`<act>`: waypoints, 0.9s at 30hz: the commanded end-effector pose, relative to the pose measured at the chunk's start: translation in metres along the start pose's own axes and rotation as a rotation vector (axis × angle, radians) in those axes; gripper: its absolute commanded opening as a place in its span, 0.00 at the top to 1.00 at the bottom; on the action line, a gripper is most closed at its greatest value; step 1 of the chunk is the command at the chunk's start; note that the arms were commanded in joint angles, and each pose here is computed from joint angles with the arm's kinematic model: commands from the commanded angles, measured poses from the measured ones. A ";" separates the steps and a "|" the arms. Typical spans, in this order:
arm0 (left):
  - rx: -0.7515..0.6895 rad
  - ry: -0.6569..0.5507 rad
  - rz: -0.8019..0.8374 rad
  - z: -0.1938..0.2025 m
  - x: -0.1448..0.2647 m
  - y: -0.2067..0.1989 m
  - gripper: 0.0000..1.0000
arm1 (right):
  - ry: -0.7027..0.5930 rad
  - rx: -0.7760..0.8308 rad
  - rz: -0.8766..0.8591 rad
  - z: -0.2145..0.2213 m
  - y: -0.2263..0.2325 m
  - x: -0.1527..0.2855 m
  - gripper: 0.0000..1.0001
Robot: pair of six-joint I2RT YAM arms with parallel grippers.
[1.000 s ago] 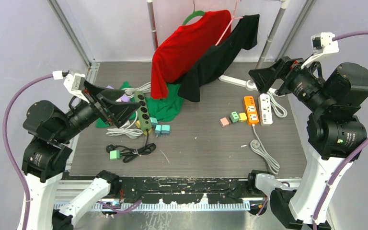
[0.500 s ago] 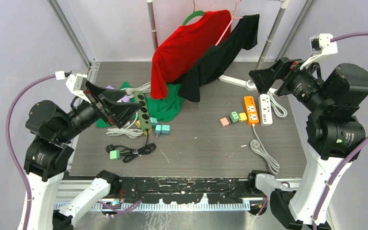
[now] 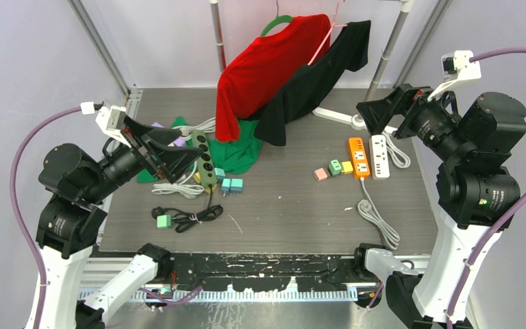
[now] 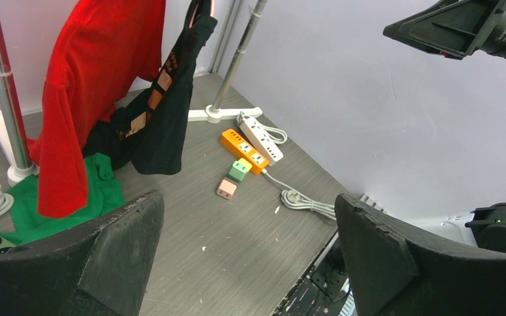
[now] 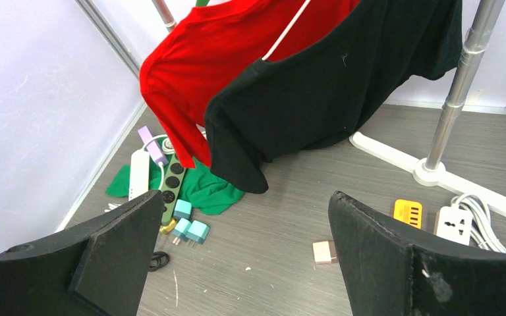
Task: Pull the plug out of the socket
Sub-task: Reset both arms
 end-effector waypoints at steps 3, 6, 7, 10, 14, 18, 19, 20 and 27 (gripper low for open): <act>-0.045 -0.043 0.048 -0.010 0.004 -0.011 0.01 | -0.049 0.035 0.014 -0.010 -0.001 0.003 0.00; -0.049 -0.045 0.046 -0.011 0.005 -0.011 0.00 | -0.051 0.036 0.014 -0.011 0.000 0.004 0.00; -0.048 -0.046 0.046 -0.011 0.005 -0.011 0.01 | -0.050 0.035 0.014 -0.011 -0.001 0.004 0.00; -0.049 -0.046 0.047 -0.011 0.005 -0.011 0.01 | -0.049 0.035 0.013 -0.010 0.000 0.004 0.00; -0.050 -0.047 0.049 -0.011 0.005 -0.012 0.01 | -0.052 0.039 0.013 -0.011 0.000 0.005 0.00; -0.052 -0.046 0.049 -0.012 0.005 -0.012 0.01 | -0.051 0.039 0.014 -0.011 0.000 0.004 0.00; -0.052 -0.046 0.049 -0.012 0.005 -0.013 0.01 | -0.052 0.040 0.014 -0.011 0.000 0.004 0.00; -0.054 -0.045 0.049 -0.012 0.005 -0.012 0.01 | -0.052 0.040 0.016 -0.011 -0.001 0.004 0.00; -0.053 -0.044 0.048 -0.011 0.005 -0.012 0.01 | -0.052 0.039 0.019 -0.011 -0.001 0.004 0.00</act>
Point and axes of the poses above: each gripper's point midway between its finger pads, its own x axis back along the fingers, its own y axis along the line the jaws close on, z = x × y, the point moved 1 cm from there along x, back along the fingers, and after that the axes turned 7 degrees about x, right-handed, at the moved point
